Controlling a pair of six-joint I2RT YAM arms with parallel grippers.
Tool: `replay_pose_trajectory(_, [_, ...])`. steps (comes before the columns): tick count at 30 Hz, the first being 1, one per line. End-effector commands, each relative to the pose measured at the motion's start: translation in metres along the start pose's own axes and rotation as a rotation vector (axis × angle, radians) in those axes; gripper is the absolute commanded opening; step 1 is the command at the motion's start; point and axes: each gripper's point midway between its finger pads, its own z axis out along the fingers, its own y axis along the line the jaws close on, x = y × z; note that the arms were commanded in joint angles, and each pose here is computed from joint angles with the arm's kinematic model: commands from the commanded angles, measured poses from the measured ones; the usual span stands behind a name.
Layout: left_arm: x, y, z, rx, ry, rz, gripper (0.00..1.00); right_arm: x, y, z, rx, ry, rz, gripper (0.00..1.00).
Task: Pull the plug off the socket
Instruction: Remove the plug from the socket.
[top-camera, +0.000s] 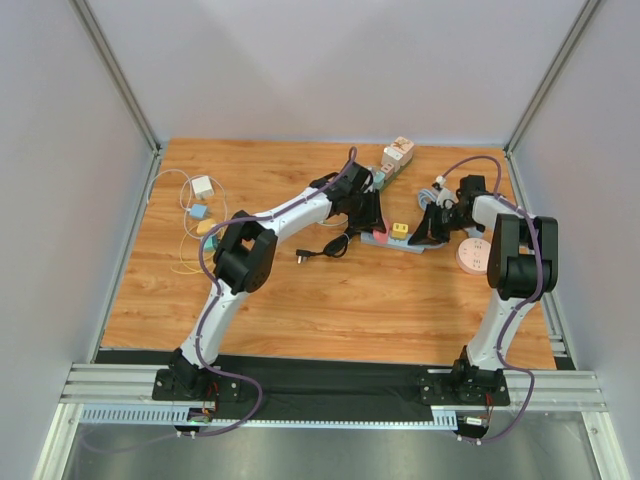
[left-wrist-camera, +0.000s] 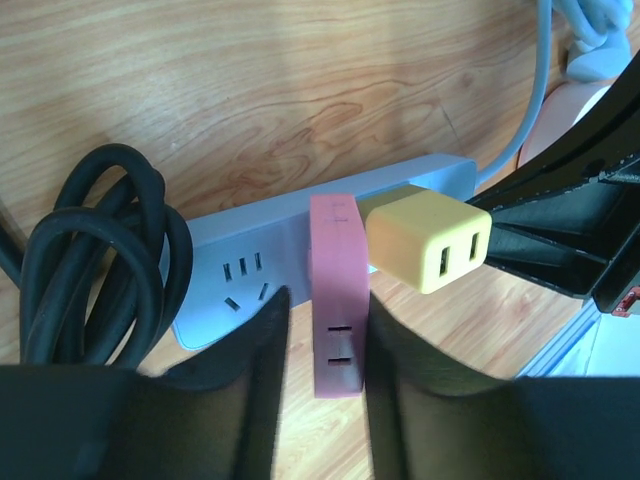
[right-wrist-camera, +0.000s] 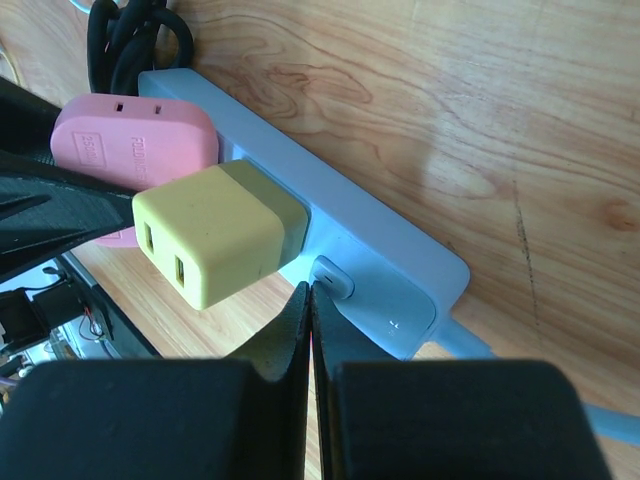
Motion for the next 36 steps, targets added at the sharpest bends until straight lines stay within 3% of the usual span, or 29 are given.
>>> replay_pose_trajectory(1, [-0.004, -0.016, -0.002, 0.037, -0.004, 0.022, 0.37, -0.004, -0.022, 0.007, 0.132, -0.015, -0.019, 0.00])
replay_pose_trajectory(3, [-0.006, -0.019, -0.001, 0.043, -0.008, 0.021, 0.29, -0.003, -0.024, 0.008, 0.148, -0.011, -0.019, 0.00])
replay_pose_trajectory(7, [-0.009, -0.026, -0.004, 0.060, -0.012, 0.023, 0.00, -0.001, -0.035, 0.009, 0.210, -0.005, 0.003, 0.00])
replay_pose_trajectory(12, [-0.017, -0.035, -0.023, 0.047, -0.055, 0.070, 0.00, 0.002, -0.051, 0.009, 0.302, 0.006, 0.024, 0.00])
replay_pose_trajectory(18, [-0.031, -0.028, -0.056, -0.118, -0.146, 0.154, 0.00, 0.004, -0.057, 0.009, 0.340, 0.015, 0.031, 0.00])
replay_pose_trajectory(21, [-0.023, -0.035, -0.059, -0.054, -0.088, 0.115, 0.00, 0.004, -0.059, 0.009, 0.352, 0.018, 0.028, 0.00])
replay_pose_trajectory(25, [-0.011, -0.060, -0.056, 0.167, 0.035, -0.022, 0.00, 0.006, -0.063, 0.009, 0.373, 0.021, 0.027, 0.00])
replay_pose_trajectory(33, [-0.025, -0.049, -0.068, 0.070, -0.034, 0.013, 0.00, 0.007, -0.066, 0.010, 0.388, 0.026, 0.023, 0.00])
replay_pose_trajectory(36, [-0.028, -0.056, -0.071, 0.122, -0.022, 0.015, 0.00, 0.007, -0.067, 0.010, 0.394, 0.030, 0.022, 0.00])
